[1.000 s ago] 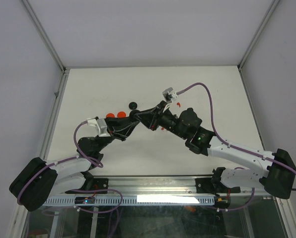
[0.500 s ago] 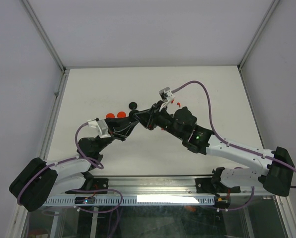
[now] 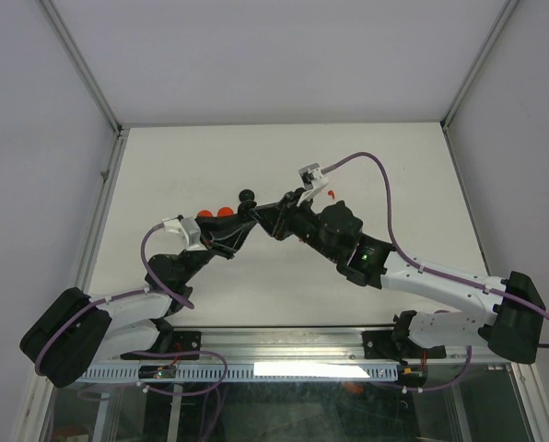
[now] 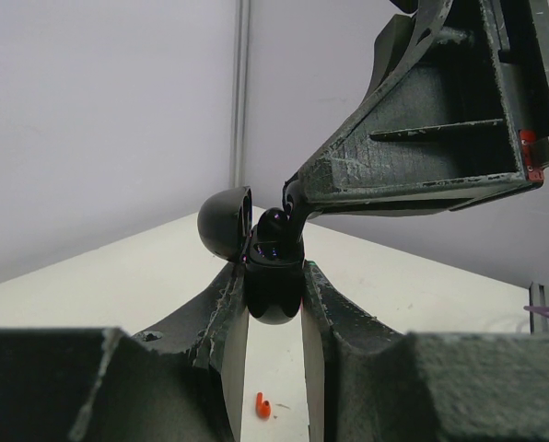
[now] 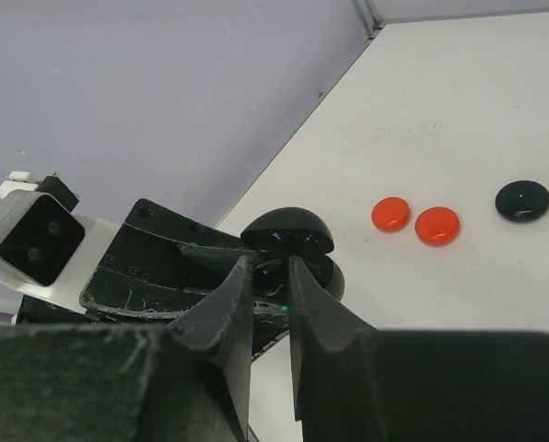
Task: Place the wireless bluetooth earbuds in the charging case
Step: Place the earbud in the charging case.
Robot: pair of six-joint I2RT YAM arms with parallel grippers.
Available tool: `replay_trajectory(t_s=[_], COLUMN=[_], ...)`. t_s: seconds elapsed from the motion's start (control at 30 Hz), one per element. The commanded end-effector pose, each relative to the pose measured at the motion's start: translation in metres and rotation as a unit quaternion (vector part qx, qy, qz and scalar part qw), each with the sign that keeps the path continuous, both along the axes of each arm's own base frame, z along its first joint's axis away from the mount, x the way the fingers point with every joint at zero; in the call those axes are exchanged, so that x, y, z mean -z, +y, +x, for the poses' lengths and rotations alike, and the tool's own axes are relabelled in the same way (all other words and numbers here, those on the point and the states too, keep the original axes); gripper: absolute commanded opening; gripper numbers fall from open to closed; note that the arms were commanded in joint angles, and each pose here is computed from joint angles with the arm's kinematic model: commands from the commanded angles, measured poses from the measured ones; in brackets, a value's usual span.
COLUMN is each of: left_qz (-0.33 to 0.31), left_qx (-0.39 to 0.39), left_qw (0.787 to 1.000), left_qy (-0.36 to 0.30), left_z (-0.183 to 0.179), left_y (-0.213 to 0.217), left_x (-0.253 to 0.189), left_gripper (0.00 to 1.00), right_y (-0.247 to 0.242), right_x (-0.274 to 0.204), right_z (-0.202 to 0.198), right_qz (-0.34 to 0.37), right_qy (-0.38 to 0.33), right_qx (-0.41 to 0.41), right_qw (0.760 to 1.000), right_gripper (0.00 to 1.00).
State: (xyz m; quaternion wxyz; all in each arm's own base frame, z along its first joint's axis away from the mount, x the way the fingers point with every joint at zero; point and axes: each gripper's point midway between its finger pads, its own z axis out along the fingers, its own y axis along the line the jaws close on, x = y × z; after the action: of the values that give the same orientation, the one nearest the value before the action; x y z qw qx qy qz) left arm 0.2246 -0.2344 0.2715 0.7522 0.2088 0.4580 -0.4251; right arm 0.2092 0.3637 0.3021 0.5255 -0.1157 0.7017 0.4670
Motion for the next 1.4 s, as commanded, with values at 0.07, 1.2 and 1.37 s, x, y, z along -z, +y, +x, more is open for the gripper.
replay_trajectory(t_s=[0.07,1.2,1.37], left_qz=[-0.066,-0.069,-0.062], left_qx=[-0.004,-0.007,-0.014], left_qw=[0.994,0.996,0.997], left_qy=[-0.083,-0.049,-0.043], left_z=[-0.012,0.000,0.000], left_y=[0.013,0.009,0.012], left_x=[-0.053,-0.042,-0.034], left_gripper=[0.00,0.00,0.00], right_y=[0.004,0.003,-0.002], right_x=[0.021,0.017,0.000], right_z=[-0.006,-0.009,-0.016], right_qz=[-0.028,-0.030,-0.036], right_qy=[0.030,0.032,-0.009], right_qx=[-0.004,0.008,-0.014], right_qw=[0.999,0.999,0.999], right_gripper=[0.17,0.37,0.44])
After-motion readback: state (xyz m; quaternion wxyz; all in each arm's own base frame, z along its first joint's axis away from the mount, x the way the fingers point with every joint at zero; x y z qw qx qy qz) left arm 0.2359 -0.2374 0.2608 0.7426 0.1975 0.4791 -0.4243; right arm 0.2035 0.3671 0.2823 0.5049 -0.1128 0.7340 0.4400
